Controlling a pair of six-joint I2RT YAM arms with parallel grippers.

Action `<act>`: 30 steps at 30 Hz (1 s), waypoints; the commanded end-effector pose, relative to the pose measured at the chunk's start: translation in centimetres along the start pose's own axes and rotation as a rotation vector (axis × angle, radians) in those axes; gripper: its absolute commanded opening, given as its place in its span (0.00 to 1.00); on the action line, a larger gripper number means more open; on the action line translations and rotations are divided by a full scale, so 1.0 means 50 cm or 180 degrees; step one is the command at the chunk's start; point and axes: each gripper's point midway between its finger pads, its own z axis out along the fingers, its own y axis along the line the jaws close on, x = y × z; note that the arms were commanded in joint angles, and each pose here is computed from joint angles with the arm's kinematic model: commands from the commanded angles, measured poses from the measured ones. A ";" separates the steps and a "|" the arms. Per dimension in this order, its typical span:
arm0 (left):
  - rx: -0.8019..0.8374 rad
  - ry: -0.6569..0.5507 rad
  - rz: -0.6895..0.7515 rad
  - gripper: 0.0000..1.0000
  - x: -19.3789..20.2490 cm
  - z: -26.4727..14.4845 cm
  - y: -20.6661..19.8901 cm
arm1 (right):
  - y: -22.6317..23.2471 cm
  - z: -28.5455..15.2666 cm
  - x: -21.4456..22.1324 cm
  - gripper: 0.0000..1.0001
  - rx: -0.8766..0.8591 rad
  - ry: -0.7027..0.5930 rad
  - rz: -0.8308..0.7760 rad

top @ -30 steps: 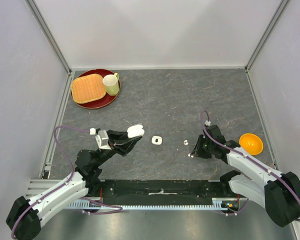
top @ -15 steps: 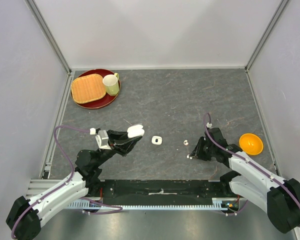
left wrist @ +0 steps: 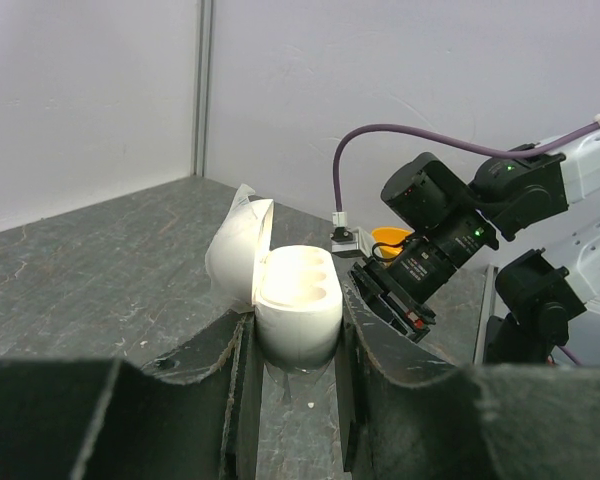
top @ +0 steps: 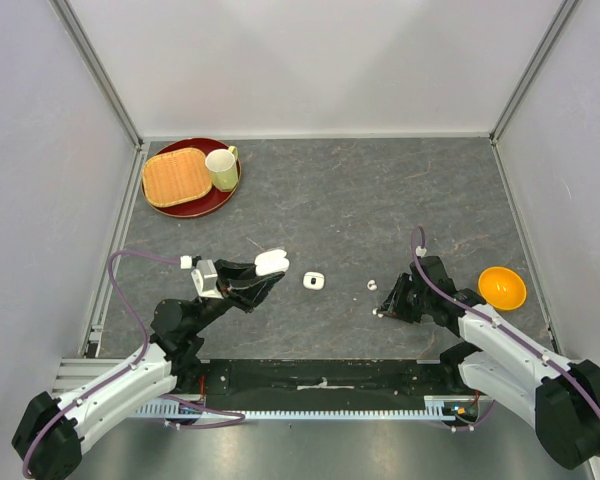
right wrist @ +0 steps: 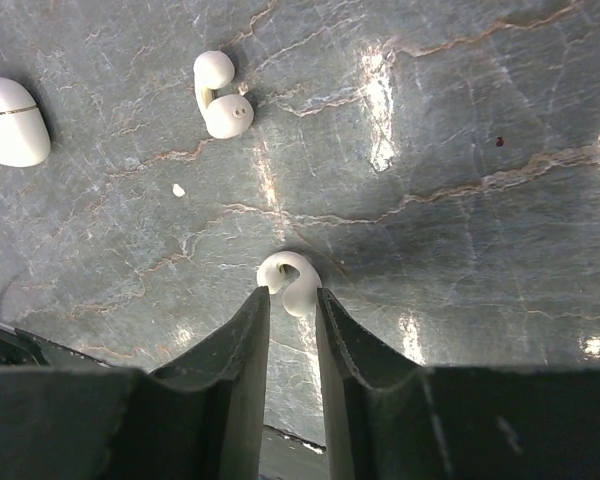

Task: Insert the wireless bluetooth earbuds into the charging case
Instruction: Adjust the earbud at the center of the board.

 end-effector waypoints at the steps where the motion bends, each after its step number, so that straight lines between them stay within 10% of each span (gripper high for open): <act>1: -0.0059 -0.0099 -0.0056 0.02 -0.014 0.000 0.004 | 0.020 -0.008 -0.005 0.31 -0.0069 0.0019 0.0131; 30: -0.0072 -0.0054 -0.0128 0.02 -0.008 0.008 0.007 | 0.048 -0.011 0.002 0.35 -0.0207 0.0149 0.0188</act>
